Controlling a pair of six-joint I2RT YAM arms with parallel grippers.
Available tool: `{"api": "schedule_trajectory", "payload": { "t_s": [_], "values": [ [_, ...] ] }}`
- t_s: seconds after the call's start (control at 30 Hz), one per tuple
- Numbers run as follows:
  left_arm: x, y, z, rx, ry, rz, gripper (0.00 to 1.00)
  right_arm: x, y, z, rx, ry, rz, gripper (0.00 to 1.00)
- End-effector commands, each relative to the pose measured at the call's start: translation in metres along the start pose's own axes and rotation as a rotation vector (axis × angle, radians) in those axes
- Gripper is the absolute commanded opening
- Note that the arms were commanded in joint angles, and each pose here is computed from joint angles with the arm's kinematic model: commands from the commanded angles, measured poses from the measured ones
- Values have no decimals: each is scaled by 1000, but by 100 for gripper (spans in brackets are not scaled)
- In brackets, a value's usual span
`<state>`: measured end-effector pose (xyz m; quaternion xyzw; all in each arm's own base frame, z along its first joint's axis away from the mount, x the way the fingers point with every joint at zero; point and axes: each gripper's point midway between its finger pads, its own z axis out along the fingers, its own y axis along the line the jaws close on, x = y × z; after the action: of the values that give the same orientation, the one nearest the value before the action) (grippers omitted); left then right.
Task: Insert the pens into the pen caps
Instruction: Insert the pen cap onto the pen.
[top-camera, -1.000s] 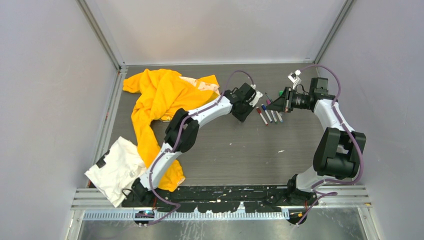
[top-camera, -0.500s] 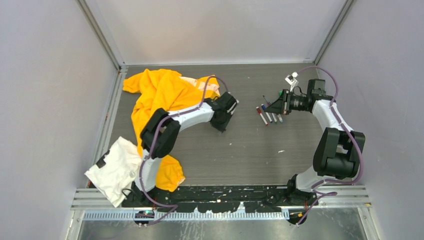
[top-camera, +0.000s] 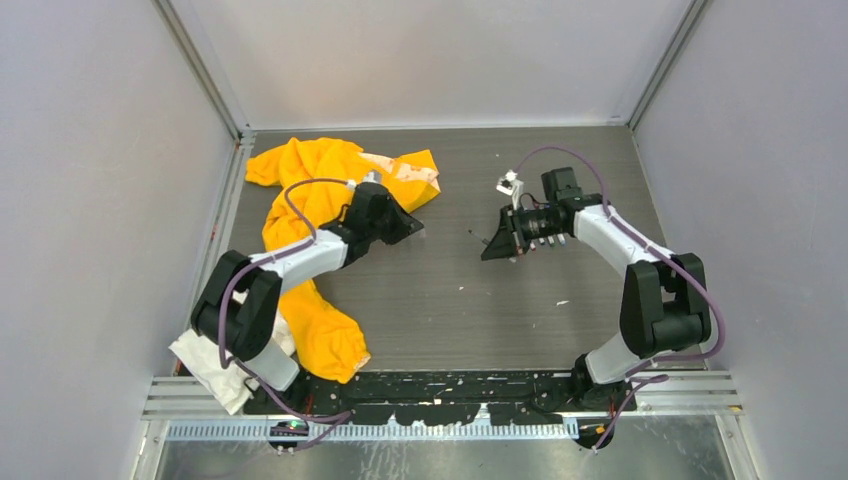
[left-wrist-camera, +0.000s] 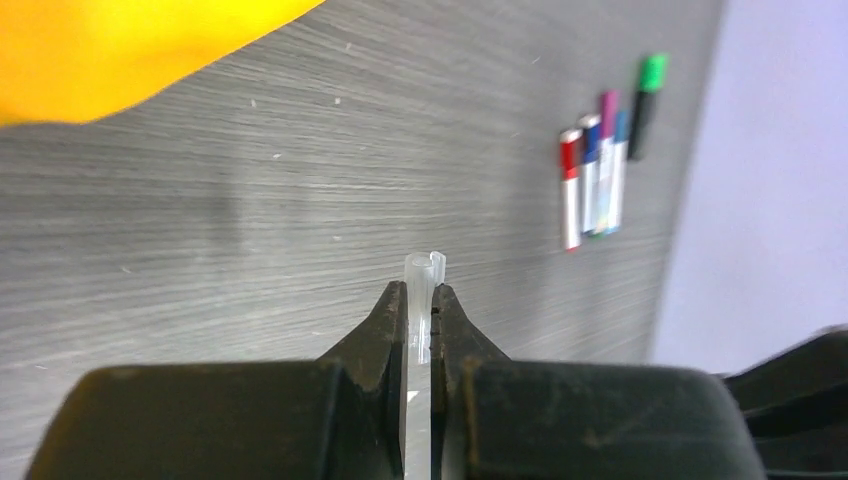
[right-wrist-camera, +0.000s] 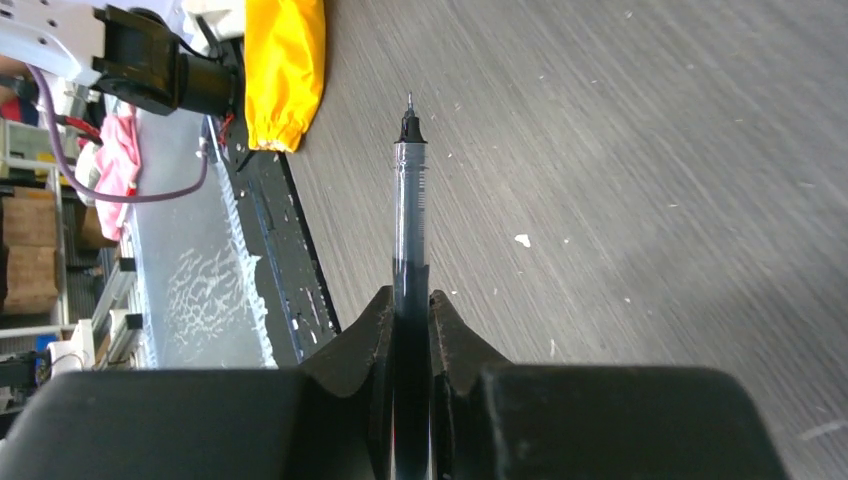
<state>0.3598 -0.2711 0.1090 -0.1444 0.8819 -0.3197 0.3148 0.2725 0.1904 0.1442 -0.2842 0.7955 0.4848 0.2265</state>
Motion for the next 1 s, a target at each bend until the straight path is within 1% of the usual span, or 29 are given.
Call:
{"api": "schedule_trajectory", "payload": {
  "t_s": [0.0, 0.03, 0.1, 0.23, 0.37, 0.57, 0.8, 0.97],
  "values": [
    [-32, -35, -11, 166, -155, -368, 1, -10, -3, 24, 69, -5, -18, 1],
    [-30, -33, -11, 171, -152, -418, 1, -12, -2, 30, 79, -1, 0, 1],
    [-33, -26, -11, 173, -188, -511, 1, -14, -2, 42, 100, 5, 34, 1],
    [-35, -16, -15, 168, -235, -590, 1, -15, 0, 62, 138, 28, 64, 1],
    [-39, -14, -21, 176, -277, -630, 1, -12, 4, 79, 145, 56, 61, 1],
    [-36, -15, -22, 177, -281, -706, 1, -11, 5, 94, 176, 80, 43, 1],
    [-34, -22, -24, 178, -280, -716, 1, -28, 8, 97, 173, 50, 54, 1],
    [-29, -24, -21, 183, -265, -723, 1, -31, 7, 98, 179, 45, 61, 1]
  ]
}}
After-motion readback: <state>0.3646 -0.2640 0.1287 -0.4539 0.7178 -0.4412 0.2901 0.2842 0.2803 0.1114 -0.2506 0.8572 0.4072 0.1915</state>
